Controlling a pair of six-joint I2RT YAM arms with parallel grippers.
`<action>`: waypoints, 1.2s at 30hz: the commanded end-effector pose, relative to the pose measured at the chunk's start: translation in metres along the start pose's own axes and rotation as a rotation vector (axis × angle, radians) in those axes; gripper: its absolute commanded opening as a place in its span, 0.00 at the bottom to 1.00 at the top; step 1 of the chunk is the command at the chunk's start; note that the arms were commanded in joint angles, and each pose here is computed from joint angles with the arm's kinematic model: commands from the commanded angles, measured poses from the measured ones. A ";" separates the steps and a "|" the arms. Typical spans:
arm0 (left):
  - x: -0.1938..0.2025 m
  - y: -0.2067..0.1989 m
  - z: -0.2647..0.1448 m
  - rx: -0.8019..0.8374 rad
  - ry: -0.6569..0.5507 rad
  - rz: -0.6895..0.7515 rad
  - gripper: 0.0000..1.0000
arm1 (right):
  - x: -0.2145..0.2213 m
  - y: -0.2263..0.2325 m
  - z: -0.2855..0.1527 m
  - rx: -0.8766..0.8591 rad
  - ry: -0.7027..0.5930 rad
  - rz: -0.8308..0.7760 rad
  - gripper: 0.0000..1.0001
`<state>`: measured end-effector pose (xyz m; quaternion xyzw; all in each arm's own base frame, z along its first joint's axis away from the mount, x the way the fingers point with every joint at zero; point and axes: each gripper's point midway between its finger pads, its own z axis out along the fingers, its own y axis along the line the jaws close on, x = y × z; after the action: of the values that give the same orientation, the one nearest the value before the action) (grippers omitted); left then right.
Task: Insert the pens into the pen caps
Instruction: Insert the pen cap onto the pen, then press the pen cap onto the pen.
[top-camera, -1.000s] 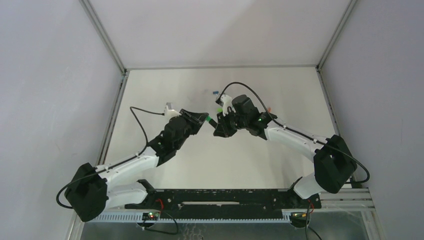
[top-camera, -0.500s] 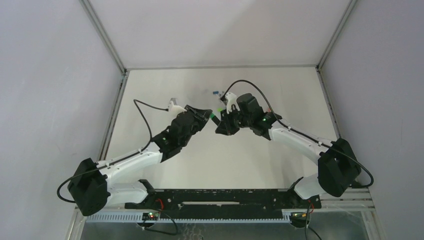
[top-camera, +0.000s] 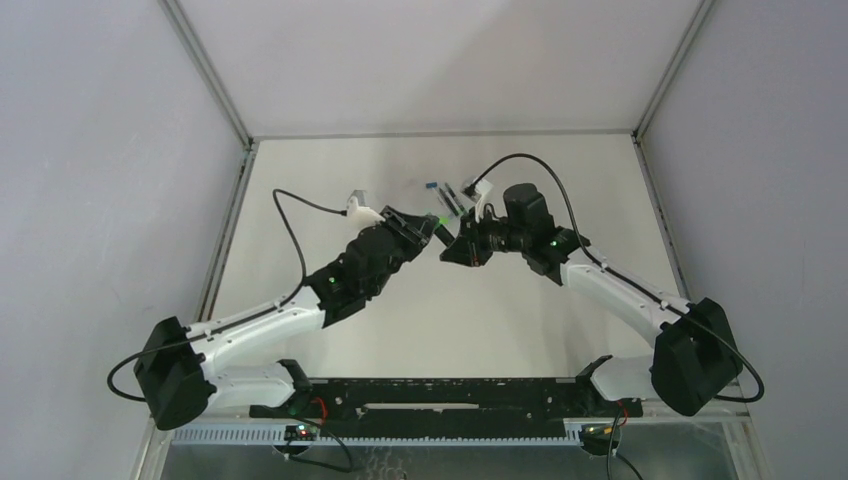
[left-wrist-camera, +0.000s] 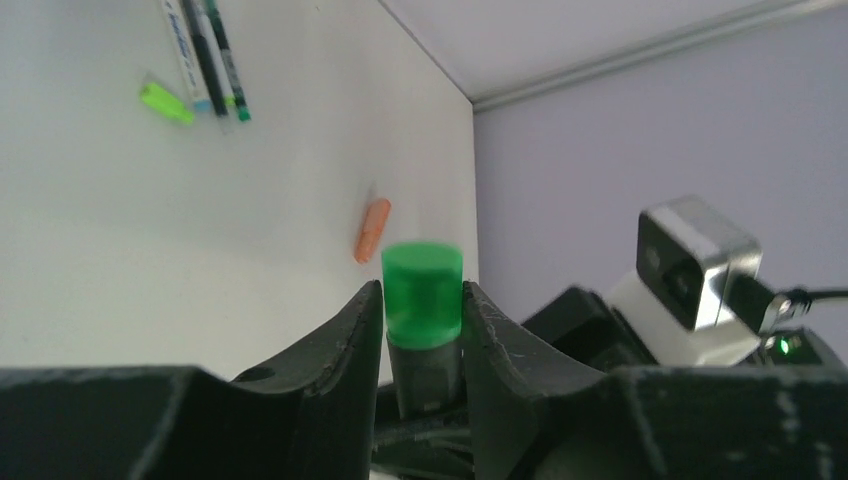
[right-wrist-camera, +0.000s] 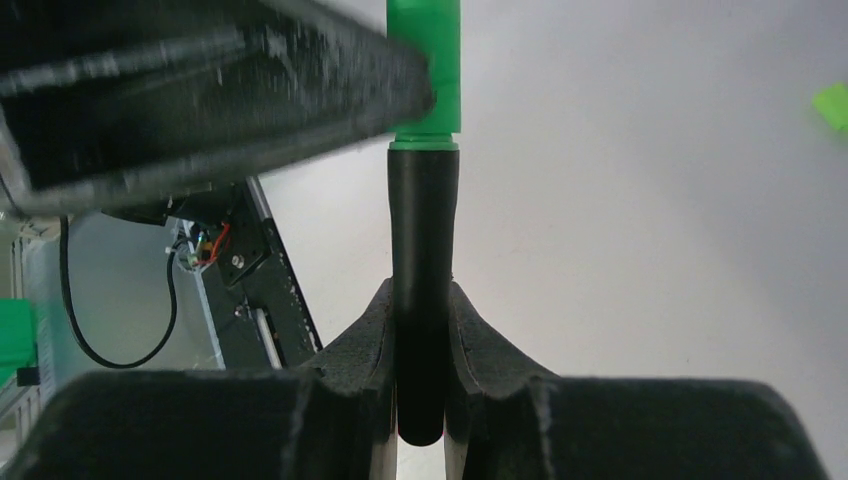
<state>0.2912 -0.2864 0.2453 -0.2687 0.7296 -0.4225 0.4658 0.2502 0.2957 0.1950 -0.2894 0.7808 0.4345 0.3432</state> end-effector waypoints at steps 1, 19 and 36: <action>0.007 -0.038 -0.016 0.108 0.050 0.013 0.41 | -0.043 0.017 -0.012 -0.058 -0.152 -0.092 0.00; -0.007 -0.061 -0.048 0.312 0.011 0.096 0.74 | -0.052 0.017 -0.028 -0.085 -0.188 -0.072 0.00; -0.057 -0.083 -0.151 0.826 -0.290 0.613 1.00 | -0.036 0.056 -0.068 -0.440 -0.125 -0.252 0.00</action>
<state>0.1911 -0.2378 0.3568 0.0501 0.5410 -0.4940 0.6788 0.2402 0.2697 0.2595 -0.3475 0.6763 0.5280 0.3783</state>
